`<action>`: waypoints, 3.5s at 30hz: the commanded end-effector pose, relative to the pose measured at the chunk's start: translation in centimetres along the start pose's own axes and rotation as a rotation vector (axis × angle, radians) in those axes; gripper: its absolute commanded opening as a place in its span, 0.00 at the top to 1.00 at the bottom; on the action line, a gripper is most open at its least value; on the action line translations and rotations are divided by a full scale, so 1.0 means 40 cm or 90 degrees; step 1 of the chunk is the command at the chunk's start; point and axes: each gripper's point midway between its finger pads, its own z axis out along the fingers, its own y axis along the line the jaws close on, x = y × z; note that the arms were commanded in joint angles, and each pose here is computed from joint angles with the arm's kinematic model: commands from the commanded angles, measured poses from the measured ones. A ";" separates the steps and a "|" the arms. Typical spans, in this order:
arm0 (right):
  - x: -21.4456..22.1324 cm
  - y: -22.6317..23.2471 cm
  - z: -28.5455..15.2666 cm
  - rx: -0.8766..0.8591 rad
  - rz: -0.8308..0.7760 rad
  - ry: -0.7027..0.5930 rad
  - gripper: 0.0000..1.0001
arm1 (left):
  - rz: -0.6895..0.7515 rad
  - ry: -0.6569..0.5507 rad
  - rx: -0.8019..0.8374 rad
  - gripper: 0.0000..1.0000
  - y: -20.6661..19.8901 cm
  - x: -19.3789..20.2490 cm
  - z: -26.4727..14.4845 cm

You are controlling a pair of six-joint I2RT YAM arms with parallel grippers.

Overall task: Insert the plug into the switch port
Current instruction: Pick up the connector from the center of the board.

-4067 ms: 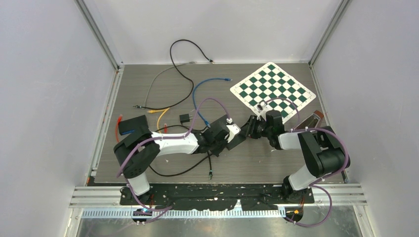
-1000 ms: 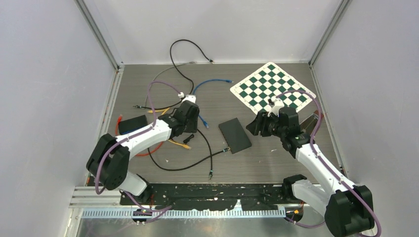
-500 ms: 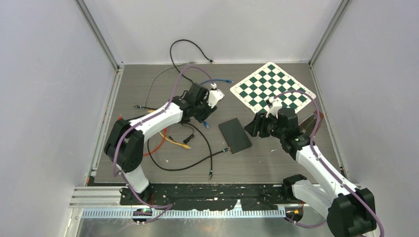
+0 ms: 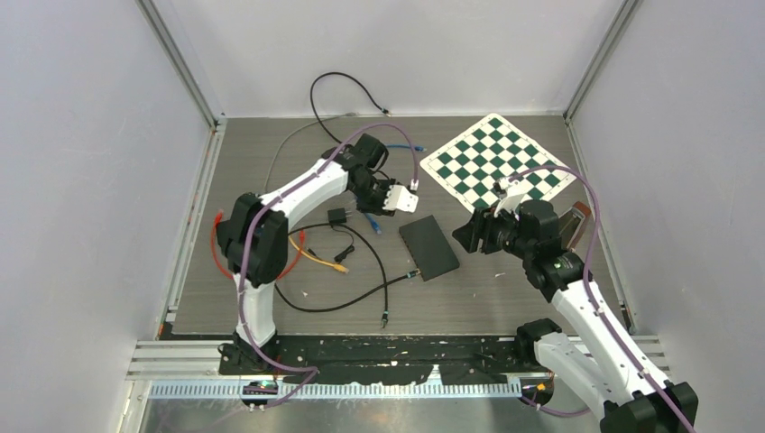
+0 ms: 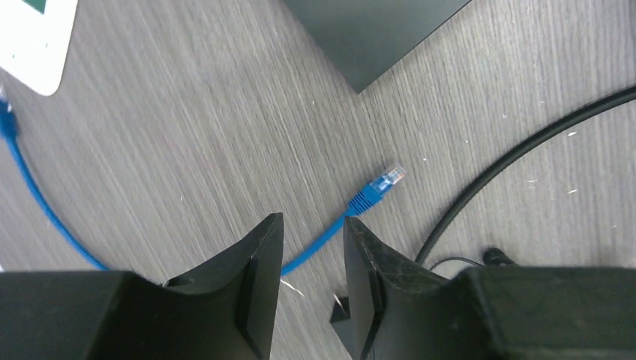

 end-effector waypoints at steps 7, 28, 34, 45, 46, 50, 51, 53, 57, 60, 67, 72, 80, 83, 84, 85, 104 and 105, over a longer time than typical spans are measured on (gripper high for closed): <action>-0.046 0.014 -0.046 0.011 -0.045 -0.021 0.39 | 0.109 -0.011 0.149 0.64 -0.046 0.025 0.058; -0.064 0.011 -0.057 0.027 -0.058 -0.023 0.39 | 0.146 0.042 0.210 0.67 -0.052 0.096 0.114; -0.071 0.019 -0.058 0.018 -0.058 -0.022 0.39 | 0.134 0.039 0.201 0.70 -0.063 0.097 0.117; -0.084 0.028 -0.070 0.014 -0.061 -0.034 0.39 | 0.126 0.052 0.183 0.74 -0.087 0.098 0.119; -0.088 0.031 -0.073 0.012 -0.062 -0.037 0.39 | 0.126 0.055 0.185 0.74 -0.088 0.096 0.120; -0.098 0.036 -0.079 0.010 -0.063 -0.047 0.39 | 0.126 0.057 0.184 0.87 -0.088 0.089 0.123; -0.096 0.036 -0.080 0.010 -0.063 -0.047 0.39 | 0.127 0.058 0.176 0.93 -0.086 0.086 0.123; -0.093 0.033 -0.077 0.013 -0.058 -0.049 0.39 | 0.121 0.052 0.142 1.00 -0.067 0.066 0.118; -0.077 0.029 -0.056 0.007 -0.032 -0.044 0.39 | 0.065 0.013 0.057 1.00 -0.018 0.011 0.085; -0.070 0.014 -0.031 0.014 -0.018 -0.049 0.39 | 0.015 -0.001 0.023 1.00 -0.001 -0.010 0.068; -0.040 -0.037 0.064 0.039 0.012 -0.003 0.38 | -0.084 0.006 -0.008 1.00 -0.013 -0.014 0.054; -0.056 -0.071 0.105 0.065 0.013 -0.003 0.38 | -0.136 0.002 -0.074 1.00 -0.027 -0.050 0.013; -0.044 -0.090 0.157 0.037 0.020 0.015 0.37 | -0.302 0.003 -0.105 1.00 -0.036 -0.054 0.012; -0.035 -0.100 0.180 0.038 0.026 0.030 0.36 | -0.359 0.026 -0.093 1.00 -0.058 -0.044 0.031; -0.033 -0.106 0.192 0.039 0.031 0.038 0.37 | -0.380 0.041 -0.088 1.00 -0.069 -0.035 0.039; -0.024 -0.111 0.204 0.040 0.036 0.049 0.37 | -0.395 0.054 -0.084 1.00 -0.078 -0.031 0.044; 0.080 -0.130 0.280 -0.009 0.066 0.131 0.37 | -0.498 0.063 -0.095 1.00 -0.213 -0.073 0.107; 0.082 -0.131 0.281 -0.009 0.067 0.133 0.37 | -0.500 0.064 -0.094 1.00 -0.223 -0.074 0.110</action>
